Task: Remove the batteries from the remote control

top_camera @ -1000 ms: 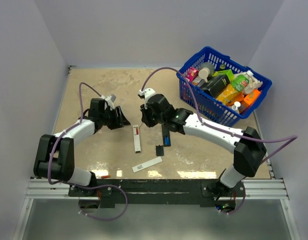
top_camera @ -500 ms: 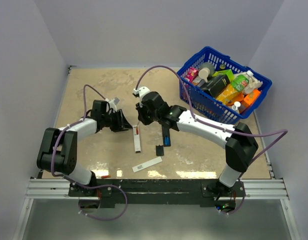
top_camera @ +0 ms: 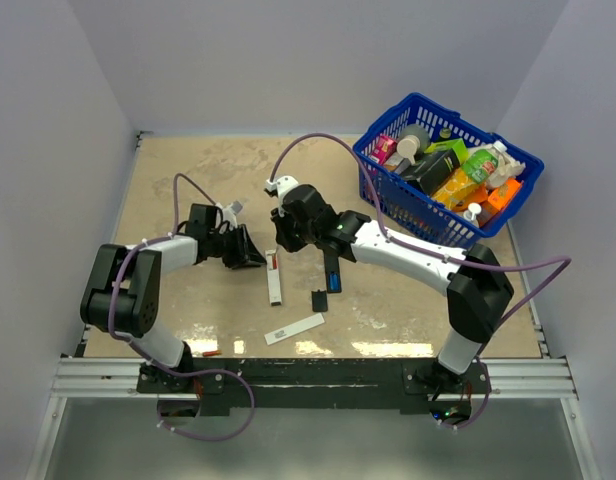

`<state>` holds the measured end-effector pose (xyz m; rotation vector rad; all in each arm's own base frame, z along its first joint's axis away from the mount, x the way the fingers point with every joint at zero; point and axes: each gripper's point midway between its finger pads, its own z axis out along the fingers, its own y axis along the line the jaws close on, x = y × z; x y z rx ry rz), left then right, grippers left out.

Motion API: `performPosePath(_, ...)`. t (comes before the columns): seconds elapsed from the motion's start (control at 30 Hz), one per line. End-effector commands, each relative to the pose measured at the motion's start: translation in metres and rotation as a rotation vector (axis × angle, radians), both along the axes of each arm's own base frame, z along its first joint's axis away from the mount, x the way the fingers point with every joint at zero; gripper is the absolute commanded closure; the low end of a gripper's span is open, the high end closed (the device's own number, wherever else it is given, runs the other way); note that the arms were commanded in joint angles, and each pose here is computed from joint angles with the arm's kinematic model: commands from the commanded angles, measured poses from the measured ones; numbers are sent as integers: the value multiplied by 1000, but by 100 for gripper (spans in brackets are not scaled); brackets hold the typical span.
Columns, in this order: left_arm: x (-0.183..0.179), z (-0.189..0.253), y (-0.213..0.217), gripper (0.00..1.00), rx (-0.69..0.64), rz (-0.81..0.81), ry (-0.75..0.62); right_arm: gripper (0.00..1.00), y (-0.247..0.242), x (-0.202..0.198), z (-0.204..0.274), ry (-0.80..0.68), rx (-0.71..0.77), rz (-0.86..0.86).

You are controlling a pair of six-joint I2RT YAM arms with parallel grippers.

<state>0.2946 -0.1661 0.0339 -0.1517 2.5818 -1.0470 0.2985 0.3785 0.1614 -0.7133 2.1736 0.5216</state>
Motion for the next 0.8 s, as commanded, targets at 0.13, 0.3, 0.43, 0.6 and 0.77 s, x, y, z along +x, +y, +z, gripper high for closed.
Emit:
performPosePath(0.13, -1, 0, -11, 70, -43, -24, 24, 100, 3, 2, 1, 0, -10, 12)
performPosePath(0.3, -2, -2, -13, 70, -42, -27, 29, 100, -1, -1, -4, 10, -35, 20)
performPosePath(0.43, 0, -3, -14, 71, -46, -25, 32, 100, -1, -4, -8, 13, -28, 33)
performPosePath(0.6, 0, -5, -14, 73, -47, -27, 40, 100, 2, -5, -21, 26, -38, 51)
performPosePath(0.77, -2, -7, -15, 81, -51, -30, 52, 100, 0, -6, -30, 21, -44, 57)
